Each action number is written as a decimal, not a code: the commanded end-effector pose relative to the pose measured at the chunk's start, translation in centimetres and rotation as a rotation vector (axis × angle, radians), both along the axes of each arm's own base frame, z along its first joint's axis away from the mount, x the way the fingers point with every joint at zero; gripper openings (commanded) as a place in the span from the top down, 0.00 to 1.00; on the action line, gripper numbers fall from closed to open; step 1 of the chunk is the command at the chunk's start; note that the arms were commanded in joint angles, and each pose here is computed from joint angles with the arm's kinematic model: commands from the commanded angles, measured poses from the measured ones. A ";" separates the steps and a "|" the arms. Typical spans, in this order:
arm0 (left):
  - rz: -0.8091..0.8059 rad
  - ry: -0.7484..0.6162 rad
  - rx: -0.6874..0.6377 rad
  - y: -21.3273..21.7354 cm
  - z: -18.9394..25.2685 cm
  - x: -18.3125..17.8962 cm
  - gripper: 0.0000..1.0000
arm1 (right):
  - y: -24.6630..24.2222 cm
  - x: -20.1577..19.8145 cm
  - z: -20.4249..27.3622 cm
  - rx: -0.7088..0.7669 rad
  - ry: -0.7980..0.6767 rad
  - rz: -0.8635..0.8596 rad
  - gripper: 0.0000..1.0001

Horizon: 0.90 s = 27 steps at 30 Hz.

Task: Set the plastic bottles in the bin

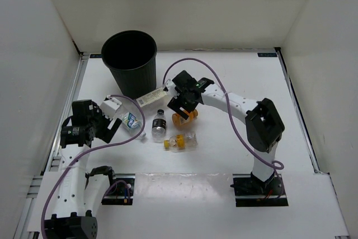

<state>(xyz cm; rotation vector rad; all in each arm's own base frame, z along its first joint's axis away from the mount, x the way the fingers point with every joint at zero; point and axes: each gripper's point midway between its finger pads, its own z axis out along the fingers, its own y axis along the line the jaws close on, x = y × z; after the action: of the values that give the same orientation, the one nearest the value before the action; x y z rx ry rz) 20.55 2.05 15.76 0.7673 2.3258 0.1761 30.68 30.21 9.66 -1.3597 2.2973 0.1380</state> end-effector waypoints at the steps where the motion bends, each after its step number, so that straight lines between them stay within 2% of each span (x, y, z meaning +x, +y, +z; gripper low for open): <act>1: 0.003 -0.032 0.015 0.2 0.8 0.4 0.00 | 1.9 -0.4 3.4 0.052 -0.040 0.107 0.15; 4: 0.003 -0.023 0.015 0.2 0.4 0.3 0.00 | 2.3 -1.8 2.2 0.048 0.008 0.157 0.15; 9: 0.018 -0.022 0.002 0.1 0.6 0.4 0.00 | 1.6 -2.2 -2.4 -0.082 0.046 0.208 0.15; 19: 0.036 0.007 0.021 0.6 -0.1 0.3 0.00 | 2.7 -2.0 -6.0 -0.086 0.130 0.211 0.15; 23: 0.052 0.009 0.007 0.5 -0.1 0.3 0.00 | 3.6 -1.2 -5.5 -0.048 0.136 0.151 0.24; 26: 0.052 0.018 0.007 0.5 -0.2 0.1 0.00 | 3.5 -0.5 -4.4 0.005 0.141 0.065 0.48; 27: 0.052 0.028 0.006 0.5 -0.6 -0.1 0.00 | 3.2 0.0 -3.3 0.028 0.128 0.040 0.64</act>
<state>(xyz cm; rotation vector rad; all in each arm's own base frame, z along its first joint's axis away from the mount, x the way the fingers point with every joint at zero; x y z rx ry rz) 20.51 2.64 15.26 0.7287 2.3737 0.2010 28.95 32.77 2.94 -1.5823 2.3676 0.2107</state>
